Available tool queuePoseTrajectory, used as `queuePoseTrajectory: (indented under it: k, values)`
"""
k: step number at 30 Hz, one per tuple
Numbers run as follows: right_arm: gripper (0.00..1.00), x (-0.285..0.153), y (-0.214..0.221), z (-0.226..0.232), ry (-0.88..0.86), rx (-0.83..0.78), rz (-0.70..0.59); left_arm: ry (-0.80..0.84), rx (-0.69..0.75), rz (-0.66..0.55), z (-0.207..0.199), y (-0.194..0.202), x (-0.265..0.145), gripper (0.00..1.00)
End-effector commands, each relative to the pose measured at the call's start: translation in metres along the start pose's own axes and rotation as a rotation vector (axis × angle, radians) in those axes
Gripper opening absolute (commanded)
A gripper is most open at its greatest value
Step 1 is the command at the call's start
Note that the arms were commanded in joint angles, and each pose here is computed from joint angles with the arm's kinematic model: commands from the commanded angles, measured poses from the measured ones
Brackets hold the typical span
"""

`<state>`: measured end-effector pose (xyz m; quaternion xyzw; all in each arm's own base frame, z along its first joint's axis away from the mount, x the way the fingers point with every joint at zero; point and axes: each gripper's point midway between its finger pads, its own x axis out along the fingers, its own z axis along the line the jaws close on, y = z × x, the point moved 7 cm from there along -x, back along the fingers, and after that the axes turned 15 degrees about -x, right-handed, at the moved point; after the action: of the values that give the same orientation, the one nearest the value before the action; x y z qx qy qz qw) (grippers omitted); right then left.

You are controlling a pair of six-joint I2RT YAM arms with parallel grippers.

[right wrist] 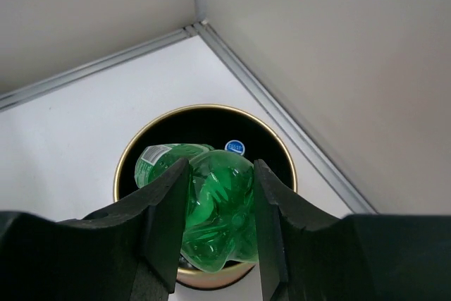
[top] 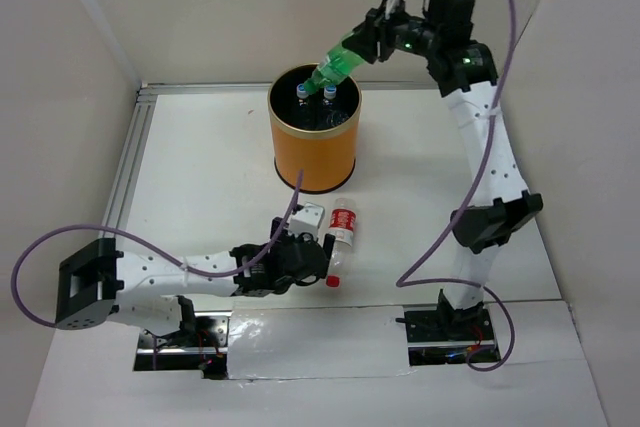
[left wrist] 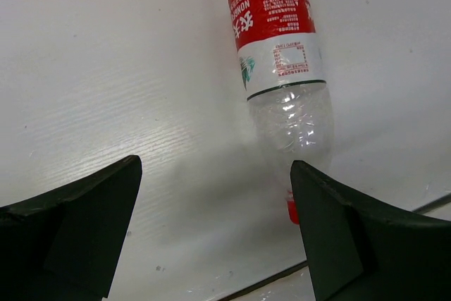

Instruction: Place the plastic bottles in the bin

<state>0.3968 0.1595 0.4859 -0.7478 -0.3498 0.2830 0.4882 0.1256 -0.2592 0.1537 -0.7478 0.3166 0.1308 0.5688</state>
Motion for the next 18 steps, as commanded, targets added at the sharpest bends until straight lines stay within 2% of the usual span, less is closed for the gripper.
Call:
queuePoseTrajectory:
  k: [1,2,3,4,5,6,7,11,12,14,15,17,18]
  values:
    - [0.06,0.034,0.027,-0.008,0.036,-0.006,0.053,0.053,-0.004,-0.026,-0.023,-0.008,0.006,0.99]
    - [0.11,0.041,0.035,-0.004,0.016,0.001,0.073,0.068,-0.004,-0.037,-0.031,-0.012,0.007,0.99]
    - [0.23,0.049,0.048,0.0,0.001,0.024,0.106,0.069,0.004,-0.038,-0.035,-0.012,0.01,0.99]
    - [0.41,0.048,0.049,0.0,-0.003,0.017,0.114,0.065,0.035,-0.019,-0.038,-0.005,0.017,0.99]
    - [0.8,0.047,0.046,0.0,0.0,0.012,0.107,0.068,0.025,-0.018,-0.044,-0.01,0.021,0.99]
    - [0.95,0.048,0.052,0.0,0.002,0.022,0.127,0.077,0.021,-0.022,-0.049,-0.013,0.027,0.99]
    - [1.0,0.043,0.053,-0.002,0.009,0.026,0.133,0.098,0.042,-0.003,-0.055,-0.01,0.03,0.99]
    - [1.0,0.005,0.046,-0.016,0.072,0.05,0.131,0.113,0.041,0.028,-0.07,-0.013,0.057,0.99]
    - [1.0,-0.007,0.065,-0.023,0.098,0.084,0.178,0.113,0.027,0.017,-0.077,-0.02,0.063,0.99]
    - [1.0,-0.034,0.064,-0.022,0.116,0.111,0.187,0.022,0.028,0.068,-0.068,-0.011,0.087,0.99]
    - [1.0,-0.047,0.092,-0.023,0.134,0.167,0.25,-0.01,-0.006,0.075,-0.07,-0.023,0.099,0.99]
    - [1.0,-0.075,0.095,-0.016,0.152,0.195,0.265,-0.123,0.018,0.167,-0.052,-0.002,0.12,0.93]
    - [1.0,-0.09,0.125,-0.013,0.163,0.264,0.322,-0.128,0.015,0.181,-0.051,0.0,0.126,0.83]
